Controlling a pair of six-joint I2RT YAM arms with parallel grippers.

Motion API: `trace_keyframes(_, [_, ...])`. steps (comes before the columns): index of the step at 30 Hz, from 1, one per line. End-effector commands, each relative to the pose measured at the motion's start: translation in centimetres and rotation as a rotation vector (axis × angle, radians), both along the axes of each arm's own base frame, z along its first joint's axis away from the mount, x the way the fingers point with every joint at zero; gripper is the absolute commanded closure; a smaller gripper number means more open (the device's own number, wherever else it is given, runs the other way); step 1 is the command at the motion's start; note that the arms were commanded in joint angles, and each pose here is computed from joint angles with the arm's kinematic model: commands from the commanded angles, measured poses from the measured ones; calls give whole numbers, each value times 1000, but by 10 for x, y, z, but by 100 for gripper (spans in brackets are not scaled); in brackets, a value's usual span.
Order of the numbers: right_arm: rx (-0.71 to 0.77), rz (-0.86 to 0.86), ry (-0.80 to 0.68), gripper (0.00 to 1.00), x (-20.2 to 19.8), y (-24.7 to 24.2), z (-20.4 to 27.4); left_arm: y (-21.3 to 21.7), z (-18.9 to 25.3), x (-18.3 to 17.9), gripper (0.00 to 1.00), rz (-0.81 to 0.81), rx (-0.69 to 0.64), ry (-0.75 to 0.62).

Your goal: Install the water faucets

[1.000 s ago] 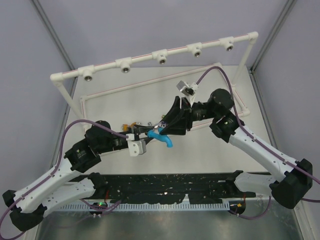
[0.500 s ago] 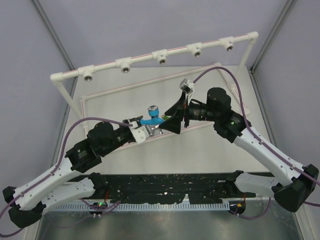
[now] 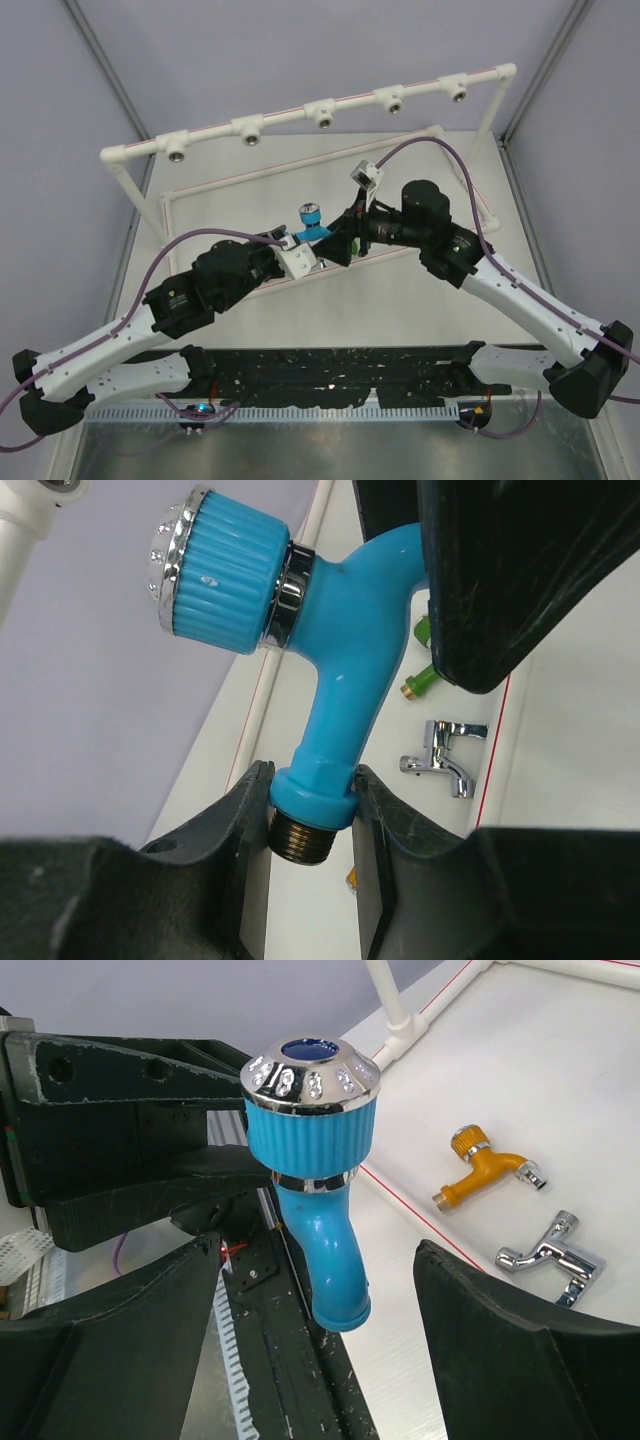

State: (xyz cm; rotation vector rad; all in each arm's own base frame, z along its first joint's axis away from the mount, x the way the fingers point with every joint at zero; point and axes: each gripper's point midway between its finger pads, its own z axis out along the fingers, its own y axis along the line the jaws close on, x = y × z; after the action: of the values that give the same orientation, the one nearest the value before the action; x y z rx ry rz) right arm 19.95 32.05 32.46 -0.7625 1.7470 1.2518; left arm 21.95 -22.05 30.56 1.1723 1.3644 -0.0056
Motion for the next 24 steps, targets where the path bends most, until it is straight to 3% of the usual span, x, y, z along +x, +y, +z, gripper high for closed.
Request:
trace_keyframes(1, [59,-1,-29,18,4,9,16,-2,30,-1,100,5,-72,-35])
trace_keyframes(15, [130,69,-13,47,0,23,25,-10,30,-6,100,-10,-110,15])
trace_keyframes(24, [130,98,4,50,-4,26,20,-11,32,-6,100,5,-138,38])
